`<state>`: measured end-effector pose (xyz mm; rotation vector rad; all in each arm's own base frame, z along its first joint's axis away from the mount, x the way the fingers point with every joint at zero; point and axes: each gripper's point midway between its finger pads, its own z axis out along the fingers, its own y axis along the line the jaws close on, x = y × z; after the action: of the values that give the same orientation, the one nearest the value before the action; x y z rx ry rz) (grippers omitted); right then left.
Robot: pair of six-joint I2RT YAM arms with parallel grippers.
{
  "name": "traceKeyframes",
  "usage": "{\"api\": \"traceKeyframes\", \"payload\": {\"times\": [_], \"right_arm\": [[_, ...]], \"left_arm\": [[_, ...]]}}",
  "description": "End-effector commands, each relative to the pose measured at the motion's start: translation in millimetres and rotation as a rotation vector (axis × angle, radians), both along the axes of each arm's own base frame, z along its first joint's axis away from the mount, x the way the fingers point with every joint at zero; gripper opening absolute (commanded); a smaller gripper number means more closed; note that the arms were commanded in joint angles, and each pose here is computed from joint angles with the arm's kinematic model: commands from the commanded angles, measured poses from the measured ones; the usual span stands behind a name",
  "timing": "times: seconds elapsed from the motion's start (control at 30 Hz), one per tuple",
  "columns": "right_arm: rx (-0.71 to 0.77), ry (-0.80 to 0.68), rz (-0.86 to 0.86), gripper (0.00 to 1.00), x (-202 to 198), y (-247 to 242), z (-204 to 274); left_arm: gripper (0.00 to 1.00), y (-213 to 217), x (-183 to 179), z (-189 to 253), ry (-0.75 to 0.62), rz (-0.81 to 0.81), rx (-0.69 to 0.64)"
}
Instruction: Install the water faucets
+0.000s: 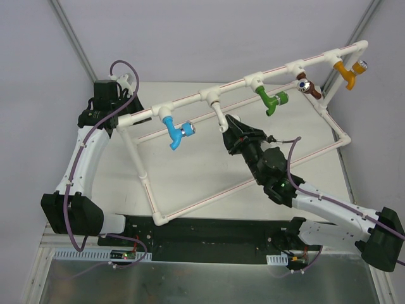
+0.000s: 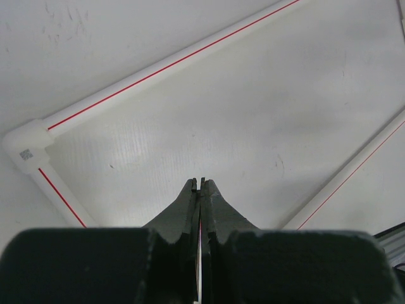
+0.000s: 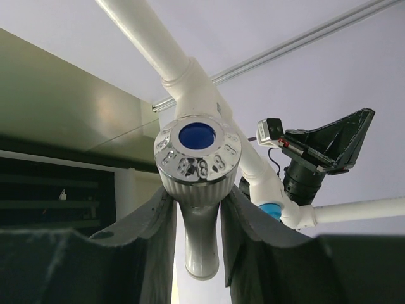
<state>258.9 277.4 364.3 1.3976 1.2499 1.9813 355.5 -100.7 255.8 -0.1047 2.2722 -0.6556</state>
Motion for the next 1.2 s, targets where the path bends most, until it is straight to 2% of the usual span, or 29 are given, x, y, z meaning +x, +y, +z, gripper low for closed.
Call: {"api": "traceKeyframes", "payload": {"times": [0.0, 0.37, 0.47, 0.57, 0.67, 0.83, 0.93, 1.0, 1.07, 1.17], "right_arm": [[-0.049, 0.052, 0.202, 0.35, -25, 32, -33], [-0.084, -0.065, 0.175, 0.48, -42, 6, -14], [-0.091, -0.082, 0.154, 0.49, -47, -7, -15], [-0.133, -0.097, 0.122, 0.49, -52, -22, -27], [-0.244, -0.153, 0.08, 0.49, -58, -38, -31], [-0.621, -0.302, 0.024, 0.49, -68, -61, -30], [-0.941, -0.464, 0.042, 0.53, -76, -70, -19], [-1.208, -0.626, 0.086, 0.56, -80, -70, -20], [-1.391, -0.785, 0.132, 0.61, -83, -66, -20], [-1.579, -0.952, 0.1, 0.63, -77, -67, -20]], "left_arm": [[0.0, -14, -10, -37, 0.129, -0.042, -0.007], [0.0, -14, -10, -38, 0.133, -0.041, -0.008], [0.0, -14, -10, -37, 0.13, -0.043, -0.008], [0.0, -13, -10, -38, 0.131, -0.039, -0.006], [0.0, -14, -10, -38, 0.131, -0.04, -0.007], [0.0, -14, -10, -38, 0.131, -0.04, -0.007], [0.0, -14, -10, -38, 0.131, -0.041, -0.008], [0.0, -15, -11, -38, 0.132, -0.043, -0.01], [0.0, -14, -10, -38, 0.132, -0.041, -0.009], [0.0, -14, -10, -38, 0.133, -0.042, -0.01]]}}
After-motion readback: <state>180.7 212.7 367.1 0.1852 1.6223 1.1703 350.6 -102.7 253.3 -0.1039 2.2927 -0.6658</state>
